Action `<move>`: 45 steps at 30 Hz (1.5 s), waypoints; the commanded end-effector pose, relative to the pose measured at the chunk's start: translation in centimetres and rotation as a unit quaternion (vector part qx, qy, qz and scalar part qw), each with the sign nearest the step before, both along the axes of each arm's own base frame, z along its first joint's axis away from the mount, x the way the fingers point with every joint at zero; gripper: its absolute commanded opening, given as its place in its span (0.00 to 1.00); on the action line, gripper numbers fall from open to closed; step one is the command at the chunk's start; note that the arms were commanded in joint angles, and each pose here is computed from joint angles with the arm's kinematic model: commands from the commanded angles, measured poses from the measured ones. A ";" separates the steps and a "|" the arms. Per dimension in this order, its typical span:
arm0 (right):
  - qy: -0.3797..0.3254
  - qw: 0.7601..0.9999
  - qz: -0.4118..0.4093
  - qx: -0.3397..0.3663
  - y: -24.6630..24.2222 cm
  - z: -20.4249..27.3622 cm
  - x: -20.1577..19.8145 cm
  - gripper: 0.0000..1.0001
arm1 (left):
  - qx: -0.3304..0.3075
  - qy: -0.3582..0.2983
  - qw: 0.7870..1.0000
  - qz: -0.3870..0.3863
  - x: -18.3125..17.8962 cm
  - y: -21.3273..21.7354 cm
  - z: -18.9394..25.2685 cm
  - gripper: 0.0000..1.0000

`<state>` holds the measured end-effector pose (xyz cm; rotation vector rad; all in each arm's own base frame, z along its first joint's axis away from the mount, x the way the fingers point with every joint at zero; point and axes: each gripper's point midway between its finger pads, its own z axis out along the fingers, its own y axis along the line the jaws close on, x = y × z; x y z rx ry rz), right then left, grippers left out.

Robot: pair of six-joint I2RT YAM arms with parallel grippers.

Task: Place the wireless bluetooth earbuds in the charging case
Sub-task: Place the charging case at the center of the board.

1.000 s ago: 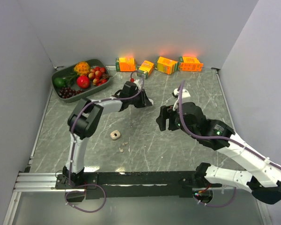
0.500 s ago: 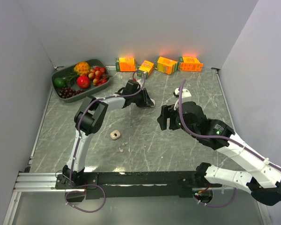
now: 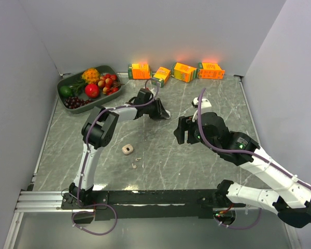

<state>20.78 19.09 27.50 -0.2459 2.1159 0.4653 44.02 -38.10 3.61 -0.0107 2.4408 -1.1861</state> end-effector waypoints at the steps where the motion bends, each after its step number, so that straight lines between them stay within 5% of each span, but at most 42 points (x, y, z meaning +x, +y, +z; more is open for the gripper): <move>1: -0.010 1.000 -0.010 0.016 -0.2 0.8 0.3 0.79 | 0.016 0.021 1.000 -0.004 -1.5 1.1 -0.7 0.32; 10: -0.010 1.000 -0.013 0.024 -0.4 0.8 0.0 0.79 | 0.027 0.017 0.999 -0.006 -2.1 2.2 -0.4 0.38; 12: -0.012 0.999 -0.014 0.027 -0.6 0.9 -0.1 0.79 | 0.029 0.017 0.999 -0.008 -2.3 2.3 -0.4 0.46; 32: -0.013 0.999 -0.015 0.029 -0.8 0.9 -0.2 0.79 | 0.070 0.026 0.997 0.001 -4.4 5.6 -0.8 0.53; 39: -0.013 0.999 -0.010 0.031 -0.7 0.7 -0.4 0.79 | 0.091 -0.036 0.995 0.029 -3.8 8.6 5.9 0.53; 43: -0.008 1.000 0.002 0.021 -0.4 -0.1 -0.4 0.79 | 0.191 -0.080 0.972 0.111 -4.9 13.4 9.9 0.54; 44: -0.008 1.000 0.005 0.023 -0.3 -0.2 -0.5 0.79 | 0.240 -0.085 0.954 0.161 -5.3 16.0 9.2 0.61; 45: -0.007 1.000 0.006 0.024 -0.1 -0.4 -0.4 0.79 | 0.246 -0.108 0.943 0.196 -6.0 17.4 11.3 0.91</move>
